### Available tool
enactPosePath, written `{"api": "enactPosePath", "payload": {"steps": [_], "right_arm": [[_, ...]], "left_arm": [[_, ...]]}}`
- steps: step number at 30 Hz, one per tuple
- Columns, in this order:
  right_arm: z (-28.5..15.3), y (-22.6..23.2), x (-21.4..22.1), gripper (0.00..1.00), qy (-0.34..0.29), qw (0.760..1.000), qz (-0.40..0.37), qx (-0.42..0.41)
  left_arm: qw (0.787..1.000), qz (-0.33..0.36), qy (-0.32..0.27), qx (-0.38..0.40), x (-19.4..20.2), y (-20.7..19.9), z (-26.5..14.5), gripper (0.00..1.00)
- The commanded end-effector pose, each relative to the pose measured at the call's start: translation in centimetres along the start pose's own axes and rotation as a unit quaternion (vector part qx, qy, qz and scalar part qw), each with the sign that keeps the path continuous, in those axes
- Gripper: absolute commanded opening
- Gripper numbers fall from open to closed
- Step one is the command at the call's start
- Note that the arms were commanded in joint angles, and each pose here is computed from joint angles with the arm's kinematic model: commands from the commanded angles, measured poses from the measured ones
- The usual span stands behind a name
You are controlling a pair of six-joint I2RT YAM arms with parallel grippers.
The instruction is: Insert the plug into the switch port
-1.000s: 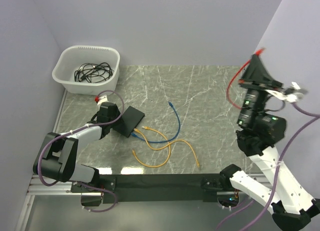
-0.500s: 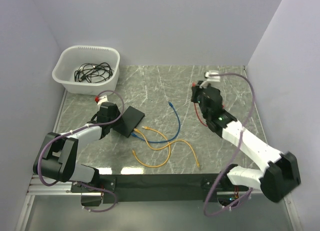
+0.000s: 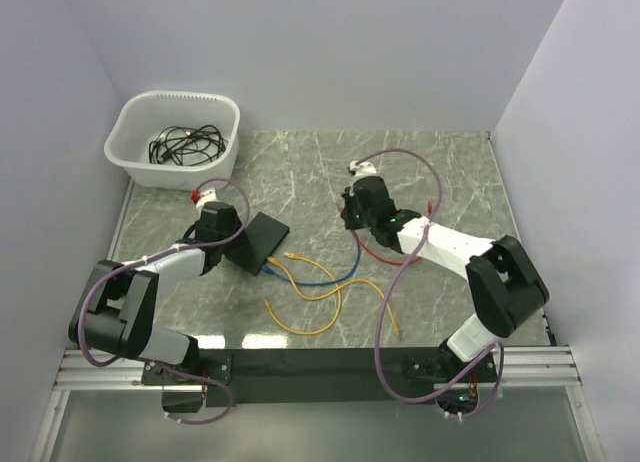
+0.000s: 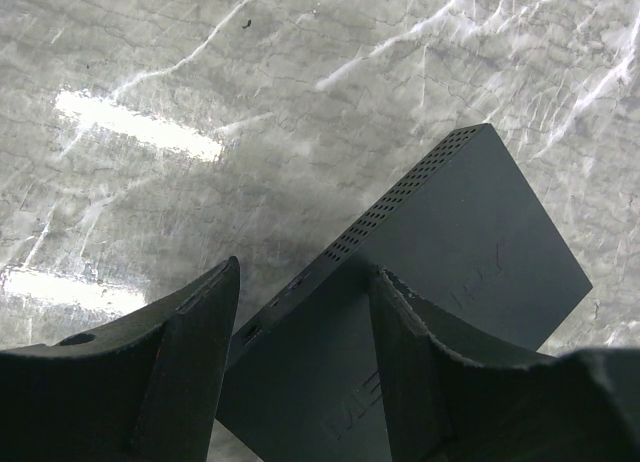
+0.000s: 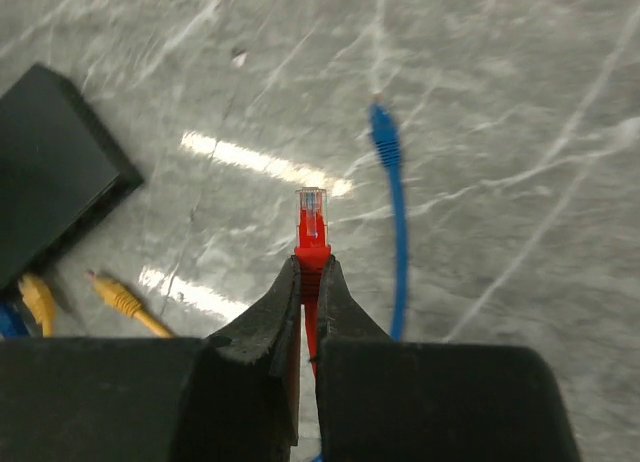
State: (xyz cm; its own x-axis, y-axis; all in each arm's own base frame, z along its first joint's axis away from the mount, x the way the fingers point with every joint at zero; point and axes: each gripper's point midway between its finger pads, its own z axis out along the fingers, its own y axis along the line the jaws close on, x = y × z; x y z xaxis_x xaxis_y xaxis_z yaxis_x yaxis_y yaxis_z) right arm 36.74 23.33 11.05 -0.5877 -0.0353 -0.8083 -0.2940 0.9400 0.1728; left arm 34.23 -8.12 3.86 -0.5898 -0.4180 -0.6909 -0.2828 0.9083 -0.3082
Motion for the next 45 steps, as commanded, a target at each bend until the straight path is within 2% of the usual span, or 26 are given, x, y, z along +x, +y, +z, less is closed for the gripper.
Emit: {"api": "enactPosePath", "payload": {"steps": [1,8,13,25,31,37,45], "right_arm": [[0.0,4.2,-2.5,0.0,-0.026,0.998,-0.021,-0.055],[0.7,12.2,2.1,0.0,0.024,0.991,-0.071,-0.113],[1.6,14.8,4.4,0.0,0.048,0.986,-0.087,-0.132],[2.2,18.0,9.3,0.0,0.097,0.975,-0.101,-0.173],[3.0,18.6,10.6,0.0,0.114,0.973,-0.106,-0.171],[4.5,17.2,11.7,0.0,0.127,0.978,-0.109,-0.125],[4.8,14.6,10.5,0.0,0.118,0.983,-0.083,-0.111]], "left_arm": [[1.0,0.009,-0.004,0.008,-0.7,-0.6,-0.1,0.6],[1.0,0.008,-0.006,0.009,-0.7,-0.5,-0.2,0.6],[1.0,0.007,-0.006,0.01,-0.7,-0.6,-0.2,0.6],[1.0,0.007,-0.005,0.008,-0.7,-0.6,-0.1,0.6],[1.0,0.007,-0.004,0.008,-0.6,-0.5,-0.1,0.6],[1.0,0.007,-0.004,0.007,-0.6,-0.5,-0.1,0.6],[1.0,0.007,-0.003,0.008,-0.6,-0.5,-0.1,0.6]]}}
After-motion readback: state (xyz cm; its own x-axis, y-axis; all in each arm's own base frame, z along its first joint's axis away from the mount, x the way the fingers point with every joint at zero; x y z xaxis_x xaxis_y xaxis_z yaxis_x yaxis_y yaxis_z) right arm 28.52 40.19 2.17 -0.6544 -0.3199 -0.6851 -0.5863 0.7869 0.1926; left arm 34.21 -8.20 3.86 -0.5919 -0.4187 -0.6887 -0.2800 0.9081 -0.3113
